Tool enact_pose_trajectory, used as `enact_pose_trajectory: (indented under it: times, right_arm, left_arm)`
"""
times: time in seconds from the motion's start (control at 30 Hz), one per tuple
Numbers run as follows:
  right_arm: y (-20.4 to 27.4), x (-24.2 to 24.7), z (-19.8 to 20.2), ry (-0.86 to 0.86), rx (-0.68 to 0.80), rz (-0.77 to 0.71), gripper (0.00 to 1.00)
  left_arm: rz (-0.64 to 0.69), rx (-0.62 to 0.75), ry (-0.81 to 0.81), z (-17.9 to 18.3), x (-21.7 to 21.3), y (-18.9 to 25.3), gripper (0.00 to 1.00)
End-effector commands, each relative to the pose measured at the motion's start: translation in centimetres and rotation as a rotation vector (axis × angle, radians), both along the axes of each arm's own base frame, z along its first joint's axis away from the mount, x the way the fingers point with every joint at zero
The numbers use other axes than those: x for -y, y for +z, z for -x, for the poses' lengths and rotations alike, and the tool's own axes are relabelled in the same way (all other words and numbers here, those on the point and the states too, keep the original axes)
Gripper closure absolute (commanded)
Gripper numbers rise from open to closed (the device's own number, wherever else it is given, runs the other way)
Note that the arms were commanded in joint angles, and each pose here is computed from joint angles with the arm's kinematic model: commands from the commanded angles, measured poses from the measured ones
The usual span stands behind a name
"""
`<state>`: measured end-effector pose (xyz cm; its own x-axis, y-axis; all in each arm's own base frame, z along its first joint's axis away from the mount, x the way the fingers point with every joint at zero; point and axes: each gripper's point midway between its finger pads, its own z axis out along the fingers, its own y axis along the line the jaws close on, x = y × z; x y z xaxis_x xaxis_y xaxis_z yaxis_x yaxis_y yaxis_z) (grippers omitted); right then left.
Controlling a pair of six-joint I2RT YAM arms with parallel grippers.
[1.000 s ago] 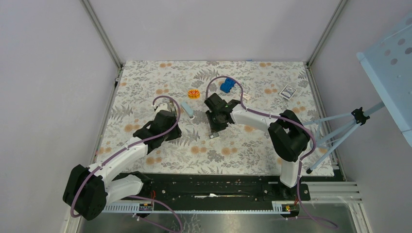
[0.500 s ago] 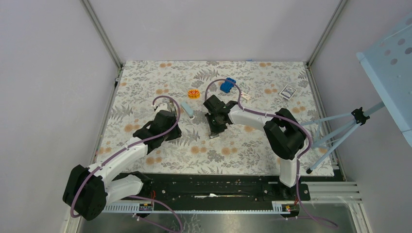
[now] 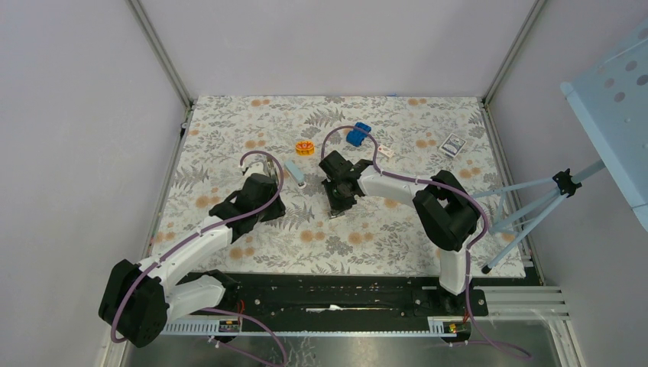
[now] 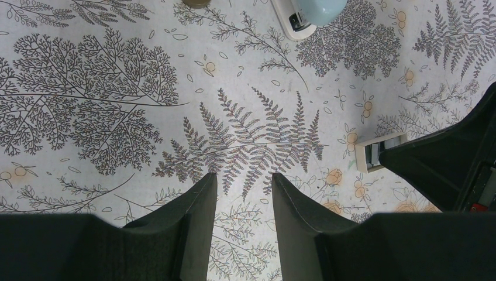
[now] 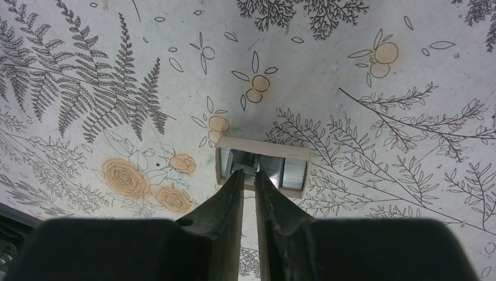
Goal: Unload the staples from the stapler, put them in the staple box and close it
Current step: Place the staple in the staple box.
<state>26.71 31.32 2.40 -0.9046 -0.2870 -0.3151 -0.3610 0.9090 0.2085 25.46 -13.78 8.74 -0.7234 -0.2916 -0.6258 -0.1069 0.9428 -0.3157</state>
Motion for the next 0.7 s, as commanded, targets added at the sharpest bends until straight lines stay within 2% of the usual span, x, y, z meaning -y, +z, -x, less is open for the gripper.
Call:
enact_pose_trajectory:
  times: [0.0, 0.33, 0.67]
  right_arm:
    - [0.7, -0.8, 0.2, 0.026, 0.007, -0.028, 0.8]
    - [2.0, -1.3, -0.2, 0.023, 0.044, -0.065, 0.69]
    - [3.4, -0.6, -1.1, 0.001, 0.109, -0.052, 0.63]
  left_arm:
    - [0.022, 0.051, 0.0, -0.9, 0.3, 1.5, 0.56]
    - [0.019, 0.049, -0.005, -1.0, 0.4, 1.5, 0.56]
    - [0.022, 0.05, -0.008, -1.1, 0.5, 1.7, 0.57]
